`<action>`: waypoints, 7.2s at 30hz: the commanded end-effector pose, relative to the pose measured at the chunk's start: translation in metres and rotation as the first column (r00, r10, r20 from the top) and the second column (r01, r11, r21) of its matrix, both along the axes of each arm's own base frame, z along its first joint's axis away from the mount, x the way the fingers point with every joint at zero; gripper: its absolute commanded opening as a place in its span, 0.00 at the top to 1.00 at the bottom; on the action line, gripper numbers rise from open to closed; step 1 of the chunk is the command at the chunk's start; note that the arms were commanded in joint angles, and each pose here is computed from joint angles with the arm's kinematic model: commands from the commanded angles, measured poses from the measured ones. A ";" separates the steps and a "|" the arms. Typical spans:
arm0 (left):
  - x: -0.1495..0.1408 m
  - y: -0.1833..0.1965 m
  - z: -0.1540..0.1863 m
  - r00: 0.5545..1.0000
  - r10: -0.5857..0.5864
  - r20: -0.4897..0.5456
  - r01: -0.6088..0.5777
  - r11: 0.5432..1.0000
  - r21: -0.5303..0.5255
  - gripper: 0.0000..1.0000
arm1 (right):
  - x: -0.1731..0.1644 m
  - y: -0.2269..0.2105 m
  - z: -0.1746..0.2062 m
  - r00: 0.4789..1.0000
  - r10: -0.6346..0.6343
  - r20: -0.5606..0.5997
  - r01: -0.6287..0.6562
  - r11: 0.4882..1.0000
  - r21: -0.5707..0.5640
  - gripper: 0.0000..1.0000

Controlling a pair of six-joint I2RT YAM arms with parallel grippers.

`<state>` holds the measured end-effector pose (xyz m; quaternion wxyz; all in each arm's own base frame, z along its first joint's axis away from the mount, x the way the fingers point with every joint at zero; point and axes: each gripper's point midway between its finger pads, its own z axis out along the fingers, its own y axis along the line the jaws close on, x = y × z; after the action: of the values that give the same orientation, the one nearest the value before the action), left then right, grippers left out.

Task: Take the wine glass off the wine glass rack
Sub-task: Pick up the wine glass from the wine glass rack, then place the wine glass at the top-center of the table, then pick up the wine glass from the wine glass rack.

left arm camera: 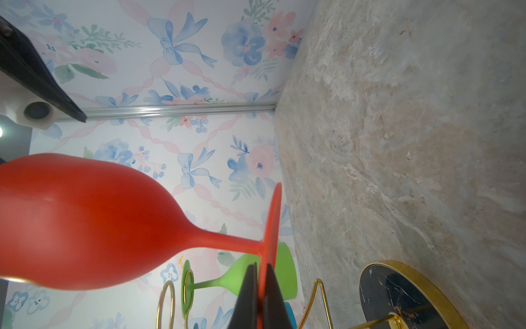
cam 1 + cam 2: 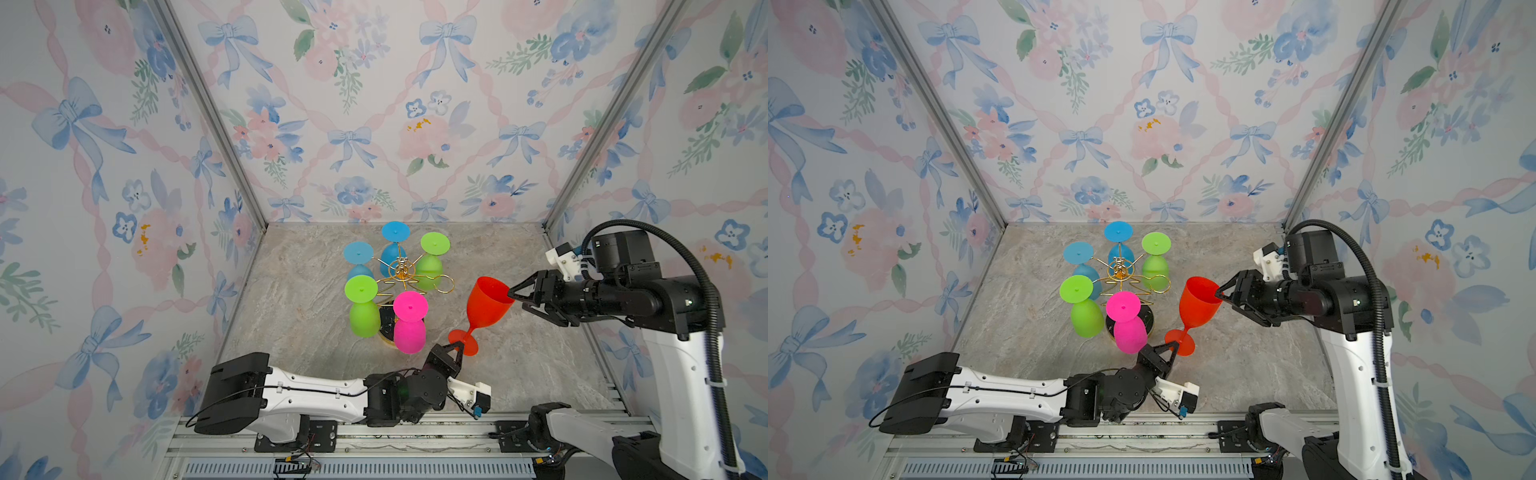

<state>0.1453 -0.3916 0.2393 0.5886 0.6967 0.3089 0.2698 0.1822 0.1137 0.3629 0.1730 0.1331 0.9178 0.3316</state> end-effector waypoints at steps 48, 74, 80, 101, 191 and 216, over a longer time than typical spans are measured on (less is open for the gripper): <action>0.001 0.012 -0.008 0.961 -0.014 0.275 -0.009 0.996 0.085 1.00 | -0.017 0.010 -0.030 0.976 0.133 -0.172 -0.140 0.990 -0.028 0.93; -0.006 0.021 0.033 0.993 -0.004 0.114 0.028 0.975 -0.218 0.37 | -0.013 -0.039 -0.042 0.992 0.061 -0.106 -0.096 0.927 -0.364 1.00; -0.006 0.024 0.063 1.000 0.013 0.005 -0.010 0.919 -0.394 0.18 | 0.008 -0.053 -0.060 0.996 -0.052 -0.068 0.019 0.908 -0.419 1.00; 0.010 0.036 0.210 0.820 -0.172 -0.546 -0.404 0.502 -0.765 0.15 | 0.103 -0.096 -0.089 0.959 -0.257 0.116 0.279 0.810 -0.516 1.00; 0.091 0.144 0.210 0.569 -0.255 -0.782 -0.712 0.323 -0.623 0.10 | 0.273 -0.004 -0.074 0.981 0.060 0.183 0.054 0.825 -0.563 0.40; 0.118 0.216 0.185 0.508 -0.314 -0.803 -0.793 0.194 -0.577 0.09 | 0.176 0.075 0.015 0.876 0.004 0.483 -0.186 0.925 0.331 0.52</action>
<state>0.2637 -0.1824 0.4271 0.5973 0.1493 0.7571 -0.2185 0.3593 0.1732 0.3578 0.3444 0.0581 0.7948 0.4963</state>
